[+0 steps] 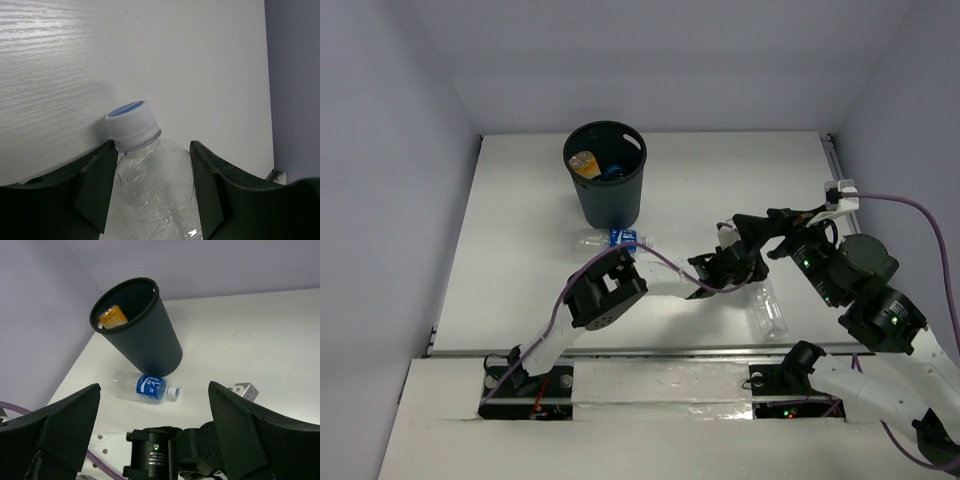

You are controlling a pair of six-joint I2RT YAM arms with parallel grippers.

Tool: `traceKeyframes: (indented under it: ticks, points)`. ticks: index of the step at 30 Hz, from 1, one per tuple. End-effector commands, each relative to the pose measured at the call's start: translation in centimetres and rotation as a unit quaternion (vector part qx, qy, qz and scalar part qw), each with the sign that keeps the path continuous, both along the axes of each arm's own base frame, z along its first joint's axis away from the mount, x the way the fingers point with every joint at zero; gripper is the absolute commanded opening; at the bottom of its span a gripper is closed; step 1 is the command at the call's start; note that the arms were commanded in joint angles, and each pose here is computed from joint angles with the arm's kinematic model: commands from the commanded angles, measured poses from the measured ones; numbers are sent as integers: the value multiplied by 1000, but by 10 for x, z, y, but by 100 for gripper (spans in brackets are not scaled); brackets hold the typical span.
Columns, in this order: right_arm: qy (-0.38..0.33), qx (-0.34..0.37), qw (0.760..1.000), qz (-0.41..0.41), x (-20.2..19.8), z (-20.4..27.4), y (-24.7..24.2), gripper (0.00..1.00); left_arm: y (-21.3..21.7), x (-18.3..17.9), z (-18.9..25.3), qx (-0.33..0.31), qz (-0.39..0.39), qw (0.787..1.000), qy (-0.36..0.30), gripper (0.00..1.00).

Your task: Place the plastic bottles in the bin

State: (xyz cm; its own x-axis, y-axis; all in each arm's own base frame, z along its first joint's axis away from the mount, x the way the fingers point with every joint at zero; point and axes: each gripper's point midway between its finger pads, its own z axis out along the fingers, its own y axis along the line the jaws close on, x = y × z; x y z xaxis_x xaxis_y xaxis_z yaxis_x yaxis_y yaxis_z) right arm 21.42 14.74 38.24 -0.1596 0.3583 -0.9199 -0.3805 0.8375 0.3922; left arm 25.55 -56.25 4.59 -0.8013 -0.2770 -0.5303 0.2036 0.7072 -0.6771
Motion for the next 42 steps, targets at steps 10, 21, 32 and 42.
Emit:
traceKeyframes:
  ticks: [10, 21, 32, 42]
  points:
    - [-69, 108, 990, -62, -19, 43, -47, 83, 82, 29, 190, -38, 49, 984, -169, 33]
    - [-77, 130, 983, -103, -15, 38, -62, 66, 270, 113, 363, -29, 264, 909, -323, 34]
    - [-25, 97, 993, -67, 15, -15, -14, 68, 403, 194, 417, 179, 435, 793, -388, 35]
    - [14, 73, 996, -39, 32, -53, 19, 68, 431, 226, 393, 344, 459, 719, -392, 36]
